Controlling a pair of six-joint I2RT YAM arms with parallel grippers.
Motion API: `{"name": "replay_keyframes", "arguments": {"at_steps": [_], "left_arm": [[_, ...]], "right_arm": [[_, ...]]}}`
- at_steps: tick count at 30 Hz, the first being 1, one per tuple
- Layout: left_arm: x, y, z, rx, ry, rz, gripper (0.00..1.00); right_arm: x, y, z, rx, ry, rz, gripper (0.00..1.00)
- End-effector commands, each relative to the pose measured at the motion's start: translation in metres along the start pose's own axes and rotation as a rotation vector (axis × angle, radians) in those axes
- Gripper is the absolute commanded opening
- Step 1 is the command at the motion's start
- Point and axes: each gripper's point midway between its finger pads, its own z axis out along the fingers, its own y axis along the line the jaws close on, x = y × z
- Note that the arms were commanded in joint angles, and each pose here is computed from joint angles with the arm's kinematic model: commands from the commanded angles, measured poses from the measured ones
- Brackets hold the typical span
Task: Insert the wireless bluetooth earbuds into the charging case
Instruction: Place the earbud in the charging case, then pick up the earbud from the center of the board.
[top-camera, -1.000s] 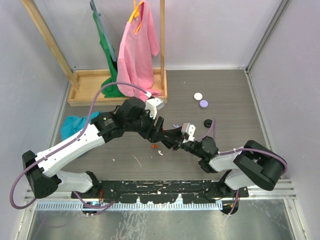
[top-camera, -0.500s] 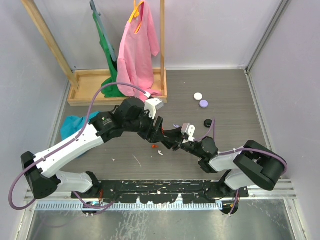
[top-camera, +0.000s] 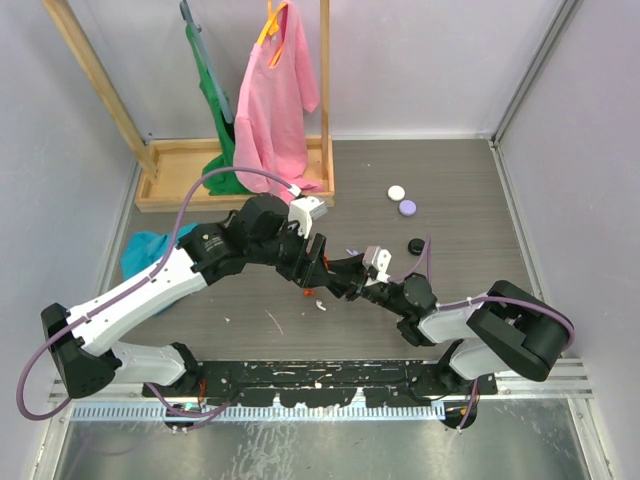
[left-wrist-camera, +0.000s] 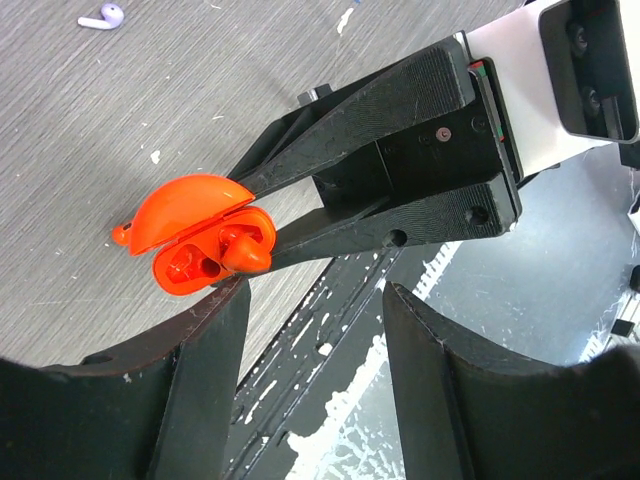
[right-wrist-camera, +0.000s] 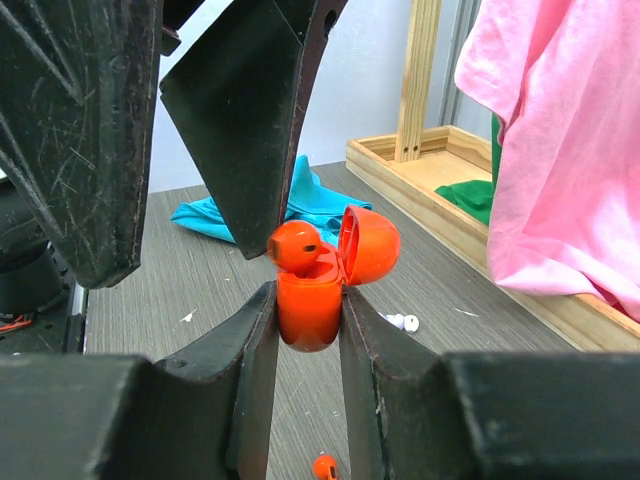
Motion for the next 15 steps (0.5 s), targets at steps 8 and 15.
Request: {"name": "replay_keyframes", "arguments": {"at_steps": [8,15], "left_arm": [[-0.042,-0.015,0.002,0.042,-0.124,0.004,0.57],[-0.038,0.009,-0.019,-0.094,-0.186,0.018,0.59]], "right_arm": [[-0.051,0.000,0.002,0.001,-0.186,-0.071,0.04],[-0.043,-0.017,-0.006,0.090,-0.157,-0.086,0.04]]}}
